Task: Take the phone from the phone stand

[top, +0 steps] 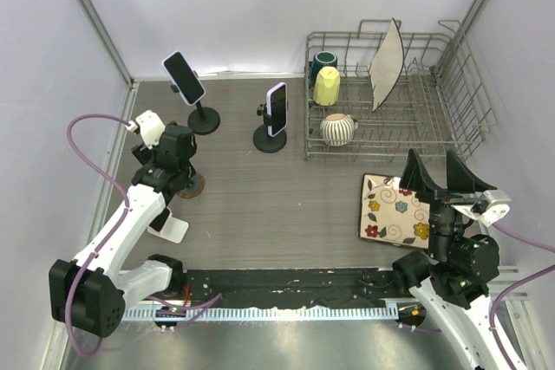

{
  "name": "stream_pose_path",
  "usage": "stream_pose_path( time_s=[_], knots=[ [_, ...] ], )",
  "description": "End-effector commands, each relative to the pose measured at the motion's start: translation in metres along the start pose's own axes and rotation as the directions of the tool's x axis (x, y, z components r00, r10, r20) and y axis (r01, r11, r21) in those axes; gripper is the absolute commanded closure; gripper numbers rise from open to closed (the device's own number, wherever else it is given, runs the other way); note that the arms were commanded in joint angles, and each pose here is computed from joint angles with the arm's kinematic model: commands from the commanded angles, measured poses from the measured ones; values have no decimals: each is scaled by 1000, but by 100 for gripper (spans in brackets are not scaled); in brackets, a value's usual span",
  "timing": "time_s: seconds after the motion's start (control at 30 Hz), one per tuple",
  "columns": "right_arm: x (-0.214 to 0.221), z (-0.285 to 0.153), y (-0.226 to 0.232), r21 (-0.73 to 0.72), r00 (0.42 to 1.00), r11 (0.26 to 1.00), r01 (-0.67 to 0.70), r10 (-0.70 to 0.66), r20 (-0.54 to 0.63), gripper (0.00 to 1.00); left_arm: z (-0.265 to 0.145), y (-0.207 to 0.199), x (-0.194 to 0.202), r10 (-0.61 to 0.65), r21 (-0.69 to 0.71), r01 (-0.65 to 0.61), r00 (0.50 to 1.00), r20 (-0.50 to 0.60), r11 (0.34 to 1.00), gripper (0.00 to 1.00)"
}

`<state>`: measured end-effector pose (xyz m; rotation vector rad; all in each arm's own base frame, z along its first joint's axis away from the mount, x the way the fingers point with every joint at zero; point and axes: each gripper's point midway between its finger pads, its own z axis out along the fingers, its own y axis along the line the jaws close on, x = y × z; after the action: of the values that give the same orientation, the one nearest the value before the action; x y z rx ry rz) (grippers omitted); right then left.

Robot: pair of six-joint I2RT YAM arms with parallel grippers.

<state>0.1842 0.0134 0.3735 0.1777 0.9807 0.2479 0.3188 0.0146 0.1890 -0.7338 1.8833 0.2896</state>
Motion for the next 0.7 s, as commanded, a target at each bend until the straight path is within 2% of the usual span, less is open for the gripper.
stream_pose_path(
  time_s=[0.0, 0.23, 0.4, 0.5, 0.53, 0.57, 0.6, 0.63, 0.67],
  knots=[
    [-11, 0, 0, 4, 1000, 1000, -10, 10, 21, 3, -10, -6, -33, -72, 34, 69, 994, 80, 997, 66],
    [-12, 0, 5, -26, 1000, 1000, -6, 7, 17, 3, -26, -16, -55, -75, 103, 67, 994, 78, 993, 82],
    [-19, 2, 27, -137, 1000, 990, -23, 23, -3, 3, -43, -25, -73, -54, 172, 43, 997, 60, 984, 89],
    [-13, 12, 52, -223, 994, 973, -66, 45, -98, 3, -55, -30, -81, -35, 223, 26, 999, 36, 975, 92],
    [7, 21, 63, -242, 983, 967, -75, 30, -182, 2, -58, -30, -81, -29, 233, 21, 999, 30, 972, 94],
    [5, 25, 72, -264, 973, 960, -89, 27, -228, 3, -64, -34, -83, -29, 266, 23, 999, 20, 964, 94],
    [15, 29, 81, -290, 959, 952, -102, 16, -284, 3, -68, -33, -84, -21, 279, 16, 1000, 14, 960, 94],
    [47, 28, 95, -326, 911, 936, -130, -18, -413, 3, -71, -33, -84, -18, 290, 14, 1000, 10, 957, 96],
    [48, 33, 105, -350, 895, 925, -145, -28, -445, 3, -76, -36, -82, -9, 319, 11, 1000, -8, 948, 97]
  ],
)
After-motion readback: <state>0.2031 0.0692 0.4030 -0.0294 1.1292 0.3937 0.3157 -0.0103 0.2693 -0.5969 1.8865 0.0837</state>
